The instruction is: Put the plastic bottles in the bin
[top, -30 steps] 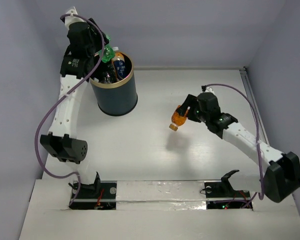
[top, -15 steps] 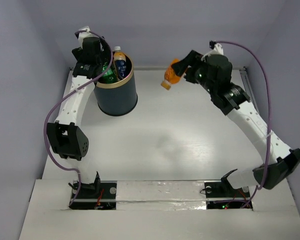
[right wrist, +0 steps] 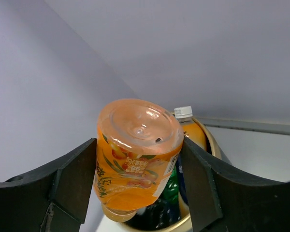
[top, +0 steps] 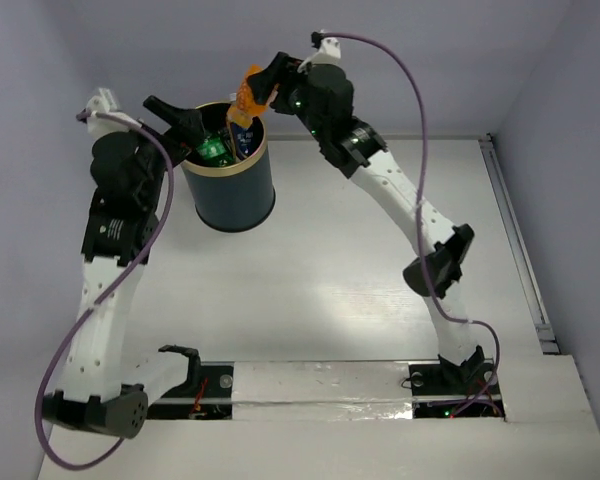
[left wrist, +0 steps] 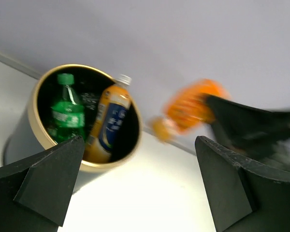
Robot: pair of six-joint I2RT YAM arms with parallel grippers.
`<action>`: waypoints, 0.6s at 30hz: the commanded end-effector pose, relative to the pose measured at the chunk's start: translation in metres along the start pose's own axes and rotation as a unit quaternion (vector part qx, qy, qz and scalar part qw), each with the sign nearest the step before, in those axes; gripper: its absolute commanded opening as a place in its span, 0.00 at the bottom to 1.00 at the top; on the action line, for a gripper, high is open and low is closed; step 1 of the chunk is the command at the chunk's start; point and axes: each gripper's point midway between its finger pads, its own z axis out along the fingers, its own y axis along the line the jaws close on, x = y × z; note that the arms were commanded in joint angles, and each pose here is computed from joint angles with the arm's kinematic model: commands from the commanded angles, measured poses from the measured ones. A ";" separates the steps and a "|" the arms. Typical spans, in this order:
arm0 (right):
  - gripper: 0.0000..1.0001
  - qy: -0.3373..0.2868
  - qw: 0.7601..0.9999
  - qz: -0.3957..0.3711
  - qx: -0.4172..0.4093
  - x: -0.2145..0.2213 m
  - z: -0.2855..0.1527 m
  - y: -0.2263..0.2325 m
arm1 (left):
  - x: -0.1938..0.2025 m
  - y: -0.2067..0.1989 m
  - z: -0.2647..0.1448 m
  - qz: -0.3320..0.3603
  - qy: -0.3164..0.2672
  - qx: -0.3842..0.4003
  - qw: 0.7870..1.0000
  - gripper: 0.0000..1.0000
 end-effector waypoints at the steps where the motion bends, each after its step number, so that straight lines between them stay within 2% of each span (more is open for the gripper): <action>1: 0.49 -0.055 0.998 -0.036 -0.010 0.001 0.021 0.011 | 0.009 -0.013 -0.012 -0.051 0.011 0.038 0.998 0.99; 6: 0.53 -0.035 0.998 -0.052 -0.012 0.056 0.040 0.014 | -0.009 -0.010 -0.036 -0.010 -0.006 0.025 1.000 0.99; 9: 0.73 -0.017 0.997 -0.070 -0.011 0.081 0.041 0.017 | -0.020 -0.014 -0.042 0.004 -0.015 0.026 1.000 0.99; 10: 0.87 -0.015 0.997 -0.077 -0.007 0.083 0.041 0.015 | -0.020 -0.016 -0.042 0.004 -0.013 0.030 0.999 0.99; 13: 1.00 -0.016 0.996 -0.086 -0.017 0.072 0.031 0.027 | -0.024 -0.026 -0.043 0.003 -0.012 0.048 0.999 0.99; 14: 1.00 -0.033 0.996 -0.081 -0.026 0.048 0.021 0.038 | -0.025 -0.029 -0.043 0.002 -0.011 0.052 0.999 0.99; 17: 1.00 -0.051 0.995 -0.078 -0.035 0.016 0.003 0.051 | -0.032 -0.041 -0.046 0.002 -0.010 0.075 0.997 0.99; 18: 1.00 -0.071 0.994 -0.071 -0.046 -0.014 -0.014 0.064 | -0.035 -0.046 -0.048 0.002 -0.011 0.082 0.997 0.99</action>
